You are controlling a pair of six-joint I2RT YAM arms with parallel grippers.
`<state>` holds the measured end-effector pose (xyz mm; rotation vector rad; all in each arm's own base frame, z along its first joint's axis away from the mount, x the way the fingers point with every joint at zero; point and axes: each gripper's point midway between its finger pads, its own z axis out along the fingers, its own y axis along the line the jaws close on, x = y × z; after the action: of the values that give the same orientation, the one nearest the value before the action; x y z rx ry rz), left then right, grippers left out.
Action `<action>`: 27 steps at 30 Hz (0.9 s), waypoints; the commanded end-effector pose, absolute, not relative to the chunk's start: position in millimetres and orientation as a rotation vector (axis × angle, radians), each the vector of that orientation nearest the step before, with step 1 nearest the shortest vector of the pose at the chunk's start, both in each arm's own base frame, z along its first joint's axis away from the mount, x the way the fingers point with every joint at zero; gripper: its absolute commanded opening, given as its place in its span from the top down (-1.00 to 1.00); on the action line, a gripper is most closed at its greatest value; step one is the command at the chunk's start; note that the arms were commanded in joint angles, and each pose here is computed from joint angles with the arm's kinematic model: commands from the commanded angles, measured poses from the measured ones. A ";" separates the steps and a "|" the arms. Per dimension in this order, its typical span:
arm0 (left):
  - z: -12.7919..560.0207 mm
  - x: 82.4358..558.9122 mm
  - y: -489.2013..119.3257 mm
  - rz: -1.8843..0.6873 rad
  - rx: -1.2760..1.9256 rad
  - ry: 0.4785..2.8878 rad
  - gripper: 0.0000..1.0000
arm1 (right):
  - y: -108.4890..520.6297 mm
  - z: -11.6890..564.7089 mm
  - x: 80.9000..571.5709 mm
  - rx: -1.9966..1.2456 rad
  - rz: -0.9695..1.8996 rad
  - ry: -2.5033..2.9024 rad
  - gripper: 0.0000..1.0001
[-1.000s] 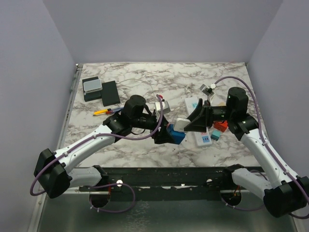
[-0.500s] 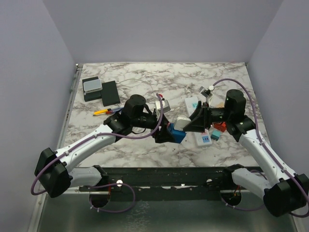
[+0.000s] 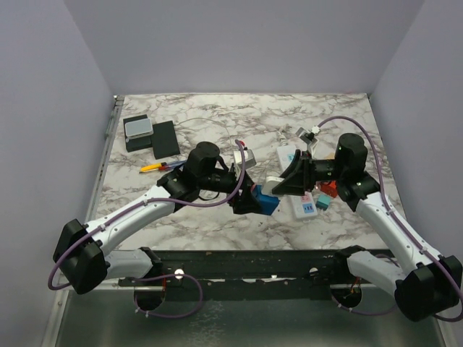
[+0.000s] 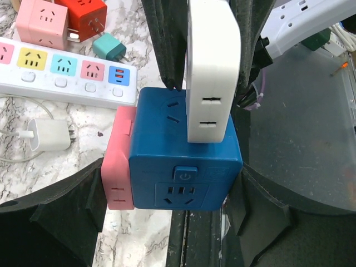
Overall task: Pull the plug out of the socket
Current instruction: Remove the plug from the socket.
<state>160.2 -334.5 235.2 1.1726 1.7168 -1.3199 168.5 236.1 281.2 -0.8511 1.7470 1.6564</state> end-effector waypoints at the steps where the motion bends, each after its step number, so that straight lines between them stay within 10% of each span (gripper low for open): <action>1: 247.4 163.6 -337.7 -1.333 1.163 1.649 0.45 | 237.5 277.9 163.8 -0.887 1.675 1.734 0.18; 11: 249.0 171.0 -336.9 -1.302 1.114 1.649 0.64 | 239.8 273.4 165.4 -0.898 1.662 1.731 0.98; 27: 227.8 158.8 -336.3 -1.372 1.159 1.683 1.00 | 238.4 284.7 188.2 -0.863 1.412 1.626 0.99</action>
<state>157.5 -335.7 230.2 1.1563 1.7007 -1.3664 172.5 237.7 276.7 -0.9058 1.6645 1.5327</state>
